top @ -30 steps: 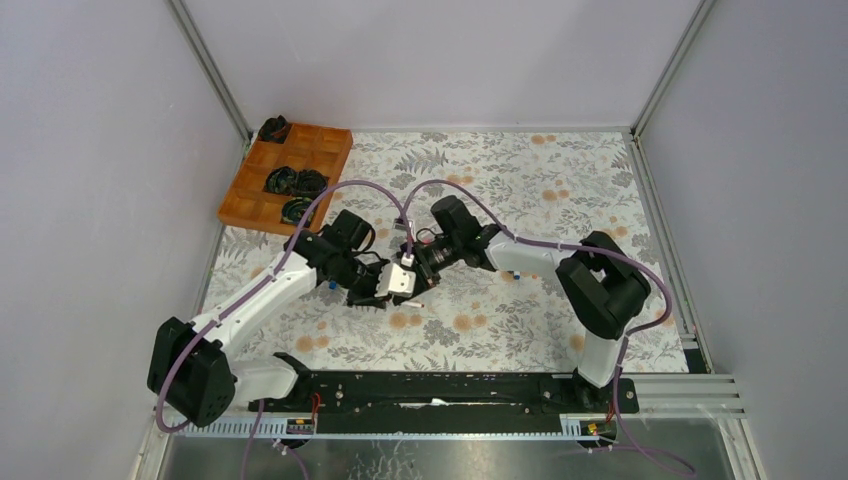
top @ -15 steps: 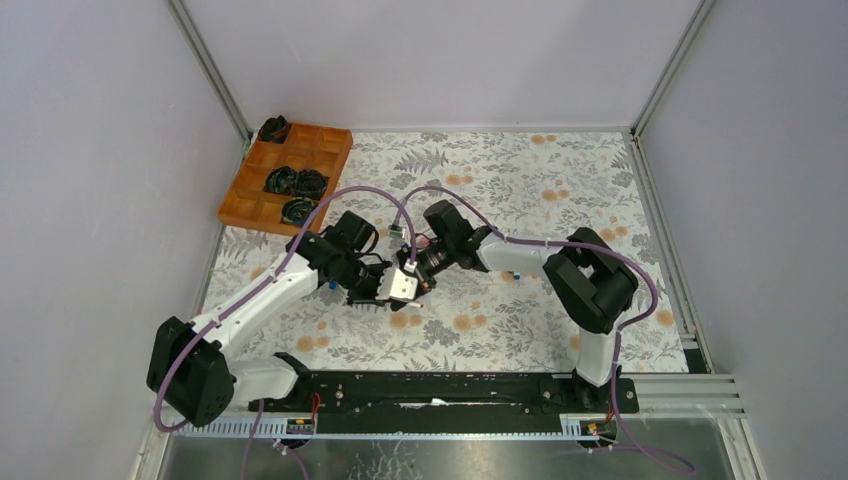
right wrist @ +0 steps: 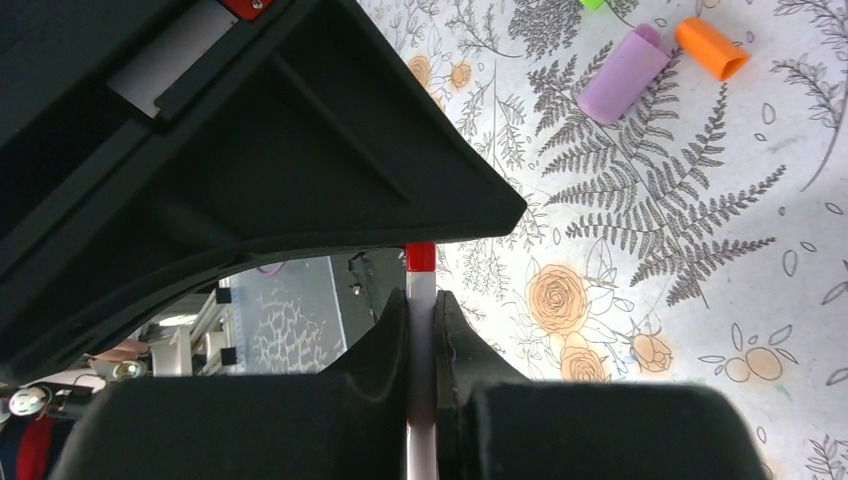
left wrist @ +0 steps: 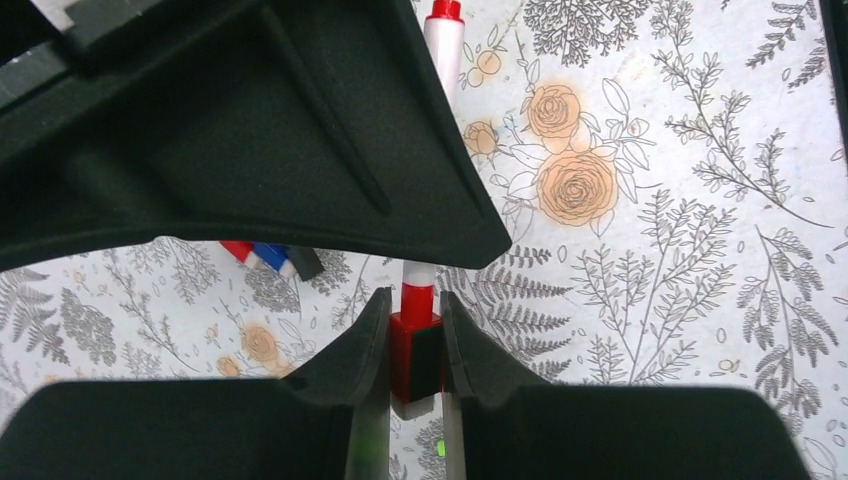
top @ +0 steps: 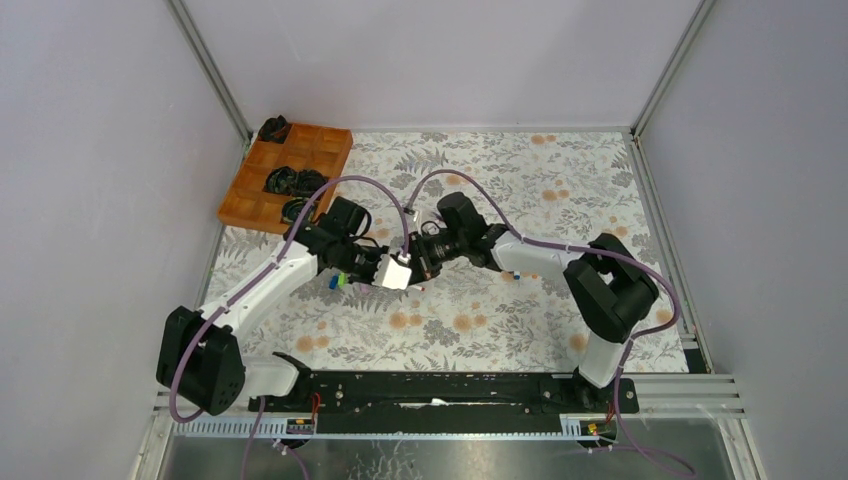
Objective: Open the pen caps
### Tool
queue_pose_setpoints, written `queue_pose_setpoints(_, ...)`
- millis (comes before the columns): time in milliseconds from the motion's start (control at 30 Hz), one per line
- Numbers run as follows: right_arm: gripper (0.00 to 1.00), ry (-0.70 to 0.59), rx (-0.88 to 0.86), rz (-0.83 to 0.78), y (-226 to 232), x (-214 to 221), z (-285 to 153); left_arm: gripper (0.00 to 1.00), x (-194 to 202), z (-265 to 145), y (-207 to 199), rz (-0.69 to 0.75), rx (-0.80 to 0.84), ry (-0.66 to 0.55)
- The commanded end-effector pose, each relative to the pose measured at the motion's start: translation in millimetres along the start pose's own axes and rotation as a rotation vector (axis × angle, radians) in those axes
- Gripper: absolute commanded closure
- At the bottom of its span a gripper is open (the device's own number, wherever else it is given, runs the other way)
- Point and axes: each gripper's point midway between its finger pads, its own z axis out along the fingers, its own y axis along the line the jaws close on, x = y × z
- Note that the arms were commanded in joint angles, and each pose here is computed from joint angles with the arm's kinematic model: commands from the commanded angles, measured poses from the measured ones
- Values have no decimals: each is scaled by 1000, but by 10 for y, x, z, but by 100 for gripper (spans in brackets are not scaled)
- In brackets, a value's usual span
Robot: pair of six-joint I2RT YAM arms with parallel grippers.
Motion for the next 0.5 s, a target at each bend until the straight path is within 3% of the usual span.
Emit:
queue_pose_setpoints(0,100,154,13,216,9,595,-386,100,956,-400,-98,-81,-35,422)
queue_pose_setpoints(300,100,104,114,234,-77,771,-610,100,1226,-725,22,-92,-108,490)
queue_pose_setpoints(400,100,47,206,235,-229,671,-637,100,1070,-625,140,-145,-150,380)
queue_pose_setpoints(467,100,-25,364,227,-483,512,-724,100,887,-514,265,-238,-190,261)
